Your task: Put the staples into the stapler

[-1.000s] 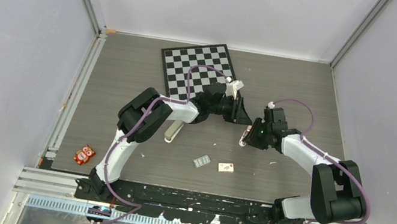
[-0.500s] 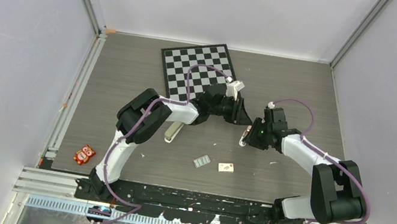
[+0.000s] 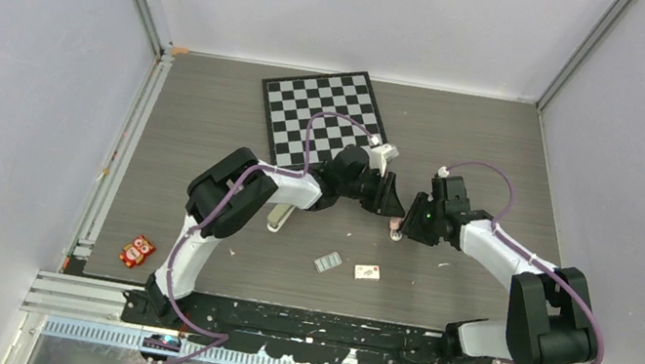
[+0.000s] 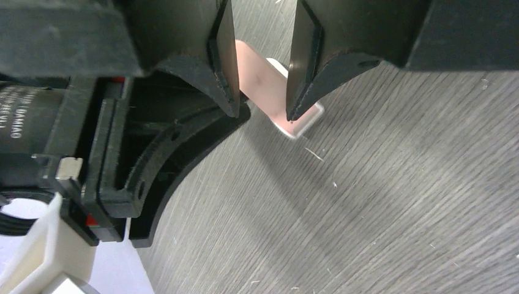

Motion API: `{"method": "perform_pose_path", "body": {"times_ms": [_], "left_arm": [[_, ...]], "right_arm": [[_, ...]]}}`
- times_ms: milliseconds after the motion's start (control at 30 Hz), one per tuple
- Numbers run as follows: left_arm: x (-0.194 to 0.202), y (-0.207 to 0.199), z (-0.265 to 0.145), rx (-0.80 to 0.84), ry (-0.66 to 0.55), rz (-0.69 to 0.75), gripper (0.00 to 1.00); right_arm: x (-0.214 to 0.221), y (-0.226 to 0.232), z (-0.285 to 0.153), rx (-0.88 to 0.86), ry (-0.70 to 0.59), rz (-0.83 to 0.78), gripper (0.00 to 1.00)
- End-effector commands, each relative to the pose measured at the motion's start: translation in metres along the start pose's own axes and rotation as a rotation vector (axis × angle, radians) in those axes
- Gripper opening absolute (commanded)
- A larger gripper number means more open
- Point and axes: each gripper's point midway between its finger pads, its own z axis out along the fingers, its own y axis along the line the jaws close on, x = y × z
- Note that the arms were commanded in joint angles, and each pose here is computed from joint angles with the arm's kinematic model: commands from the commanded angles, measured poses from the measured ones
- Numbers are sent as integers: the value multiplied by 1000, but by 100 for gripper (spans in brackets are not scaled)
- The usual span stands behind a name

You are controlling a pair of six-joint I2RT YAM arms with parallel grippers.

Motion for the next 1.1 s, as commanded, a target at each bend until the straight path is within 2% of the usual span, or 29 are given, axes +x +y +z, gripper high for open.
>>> {"method": "perform_pose_path", "body": {"times_ms": [0,267,700,833,1067], "left_arm": [[37,-10,-4,13,114,9,36],[37,-13,-6,6,107,13,36],[13,-18,0,-25,77,21,36],[-3,-28,-8,-50,38,27,42],[-7,-30,-32,-135,18,-2,45]], "right_arm": [[-14,8,-8,-24,-45,-4,40],[-13,10,-11,-31,-42,2,38],[-20,15,-49,-30,-84,26,42],[-24,25,-60,-80,-105,27,42],[-18,33,-56,-134,-74,52,41]]}}
